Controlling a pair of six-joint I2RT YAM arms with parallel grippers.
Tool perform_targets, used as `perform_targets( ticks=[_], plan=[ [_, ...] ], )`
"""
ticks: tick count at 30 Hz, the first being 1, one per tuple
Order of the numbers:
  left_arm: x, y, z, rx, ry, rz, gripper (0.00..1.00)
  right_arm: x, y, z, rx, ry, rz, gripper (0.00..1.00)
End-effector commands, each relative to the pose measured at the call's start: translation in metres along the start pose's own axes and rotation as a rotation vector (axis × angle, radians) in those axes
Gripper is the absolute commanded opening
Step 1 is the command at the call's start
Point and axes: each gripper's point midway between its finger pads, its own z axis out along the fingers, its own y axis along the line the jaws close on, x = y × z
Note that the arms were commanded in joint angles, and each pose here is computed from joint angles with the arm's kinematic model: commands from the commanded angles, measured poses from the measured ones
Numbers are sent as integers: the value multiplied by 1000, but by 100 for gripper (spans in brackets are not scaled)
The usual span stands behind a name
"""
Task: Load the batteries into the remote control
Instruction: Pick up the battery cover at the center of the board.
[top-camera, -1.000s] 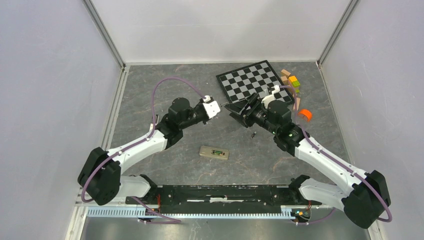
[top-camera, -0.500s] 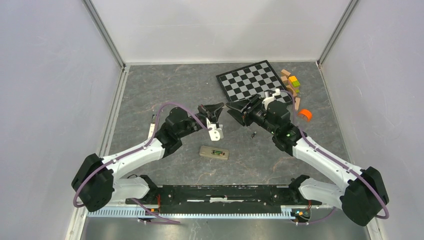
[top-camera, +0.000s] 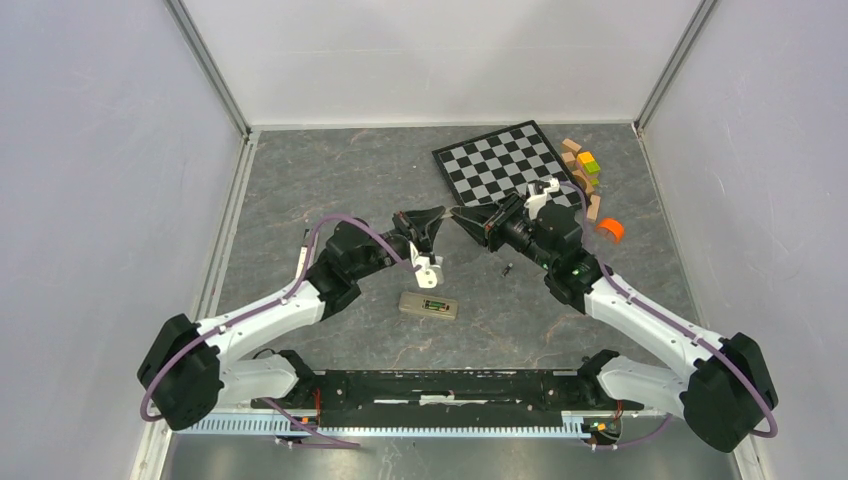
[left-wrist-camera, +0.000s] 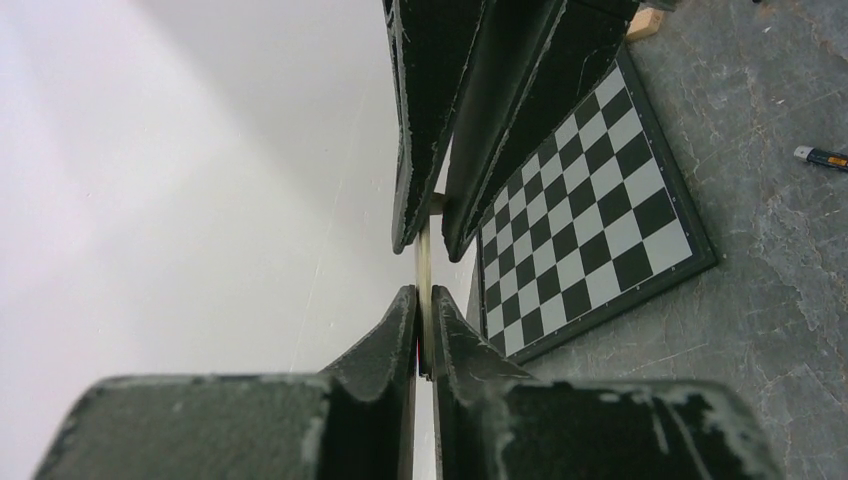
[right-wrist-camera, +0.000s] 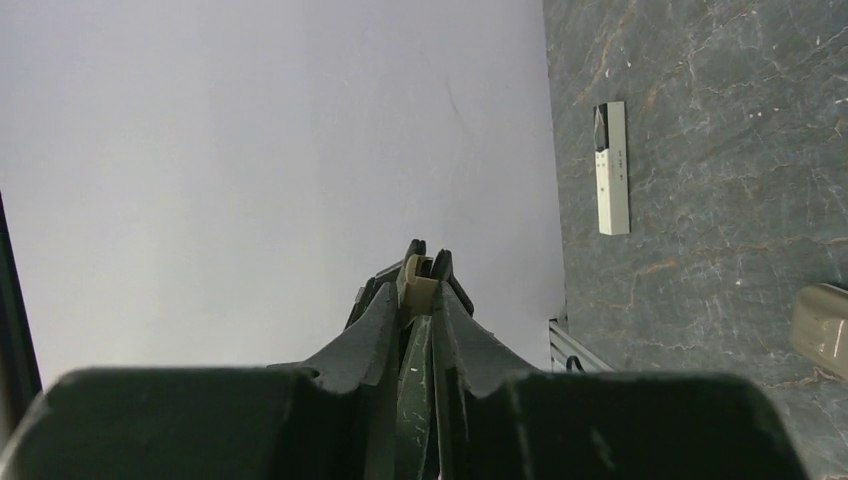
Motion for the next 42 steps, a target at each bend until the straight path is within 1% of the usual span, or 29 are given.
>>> perform_targets(
  ticks=[1,3,5,7,8,9,11,14,16,17,18,19,20,21,22,23,24,25,26,29,31,33,35,38,42],
  plan=[
    [-17,17,-5,-54,-50,44,17,-5,11,-2,-66,-23,9,10],
    [-17,18,-5,-60,-51,21,28,-6,14,-2,-86,-26,11,4],
    [-15,19,-5,-69,-36,-29,46,-5,19,-2,-118,-26,8,1],
    [-10,21,-6,-92,-1,-103,73,-5,23,-2,-150,-25,8,0],
    [-6,22,-6,-104,17,-146,97,-6,26,-2,-166,-27,5,0],
    [-4,22,-7,-109,33,-199,100,-7,27,-2,-174,-31,2,0],
    [-3,21,-10,-119,57,-322,100,-9,31,-2,-197,-46,-21,0],
    [-11,24,-16,-162,46,-592,100,-17,32,-2,-204,-85,-66,0],
    [-21,23,-21,-183,14,-782,100,-22,32,-4,-208,-116,-102,0],
    [-27,24,-24,-199,-6,-895,100,-25,34,-6,-214,-132,-118,0],
    [-29,30,-29,-255,-7,-1069,100,-28,36,-8,-224,-150,-141,0],
    [-25,33,-33,-316,24,-1239,100,-31,37,-10,-231,-167,-165,0],
    [-33,35,-34,-284,18,-1324,100,-32,41,-13,-245,-178,-189,0],
    [-44,31,-32,-202,28,-1363,100,-33,45,-15,-258,-188,-221,0],
    [-51,29,-29,-161,50,-1435,100,-34,48,-17,-263,-196,-241,0],
    [-52,33,-29,-178,77,-1535,100,-35,51,-19,-271,-203,-264,0],
    [-58,36,-28,-172,64,-1605,100,-34,55,-21,-282,-206,-283,0],
    [-69,39,-28,-138,26,-1661,100,-33,57,-24,-292,-207,-293,0],
    [-75,44,-28,-139,11,-1726,100,-32,60,-26,-306,-205,-302,0],
    [-71,52,-26,-161,41,-1899,99,-26,66,-33,-339,-179,-307,0],
    [-65,57,-26,-174,34,-2030,95,-19,67,-35,-349,-145,-299,0],
    [-61,58,-23,-152,17,-2117,91,-13,68,-37,-365,-111,-288,0],
    [-57,56,-19,-119,9,-2173,88,-7,69,-38,-384,-73,-271,0],
    [-63,59,-14,-57,-58,-2210,84,1,71,-38,-409,-22,-258,0],
    [-74,61,-11,22,-82,-2267,79,2,67,-37,-408,-14,-245,0]
  ],
)
